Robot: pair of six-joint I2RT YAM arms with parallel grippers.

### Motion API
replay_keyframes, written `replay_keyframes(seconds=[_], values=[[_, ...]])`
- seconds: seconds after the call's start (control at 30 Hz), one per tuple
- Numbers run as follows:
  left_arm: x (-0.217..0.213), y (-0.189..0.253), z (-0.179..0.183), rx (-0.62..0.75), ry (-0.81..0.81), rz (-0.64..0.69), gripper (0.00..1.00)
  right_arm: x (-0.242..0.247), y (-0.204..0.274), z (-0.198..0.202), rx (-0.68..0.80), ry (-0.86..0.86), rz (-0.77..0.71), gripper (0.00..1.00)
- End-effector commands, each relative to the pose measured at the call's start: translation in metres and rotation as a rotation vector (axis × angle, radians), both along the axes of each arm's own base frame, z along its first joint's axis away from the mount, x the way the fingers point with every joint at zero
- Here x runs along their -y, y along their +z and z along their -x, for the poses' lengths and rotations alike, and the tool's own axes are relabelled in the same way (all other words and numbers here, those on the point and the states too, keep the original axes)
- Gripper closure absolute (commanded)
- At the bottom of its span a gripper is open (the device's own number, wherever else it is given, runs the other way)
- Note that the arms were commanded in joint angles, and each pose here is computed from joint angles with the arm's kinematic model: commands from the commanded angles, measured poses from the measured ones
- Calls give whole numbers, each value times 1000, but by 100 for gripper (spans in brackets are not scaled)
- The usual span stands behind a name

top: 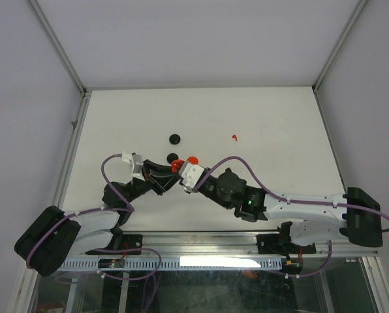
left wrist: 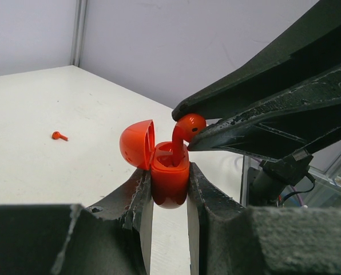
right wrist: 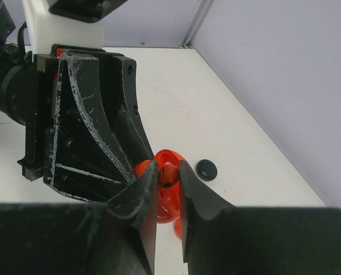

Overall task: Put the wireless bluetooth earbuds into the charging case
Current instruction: Place the earbud in the charging case.

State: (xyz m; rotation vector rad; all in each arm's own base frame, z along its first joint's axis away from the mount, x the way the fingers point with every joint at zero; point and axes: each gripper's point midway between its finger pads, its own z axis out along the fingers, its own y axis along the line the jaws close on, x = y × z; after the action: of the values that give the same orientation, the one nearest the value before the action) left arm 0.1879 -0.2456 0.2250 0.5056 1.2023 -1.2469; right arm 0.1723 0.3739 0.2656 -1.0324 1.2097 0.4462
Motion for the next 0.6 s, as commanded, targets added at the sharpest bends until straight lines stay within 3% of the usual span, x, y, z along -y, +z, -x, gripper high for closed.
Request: replay_keyframes(seconds=[0.0, 0.33, 0.57], values=[[-9, 32, -6, 58, 55, 95, 100, -2, 10, 13, -11, 59, -12, 95], [-8, 33, -6, 117, 63, 62, 100, -7, 6, 15, -72, 68, 17, 95], [-8, 27, -9, 182, 91, 3, 100, -8, 10, 13, -156, 35, -15, 79]])
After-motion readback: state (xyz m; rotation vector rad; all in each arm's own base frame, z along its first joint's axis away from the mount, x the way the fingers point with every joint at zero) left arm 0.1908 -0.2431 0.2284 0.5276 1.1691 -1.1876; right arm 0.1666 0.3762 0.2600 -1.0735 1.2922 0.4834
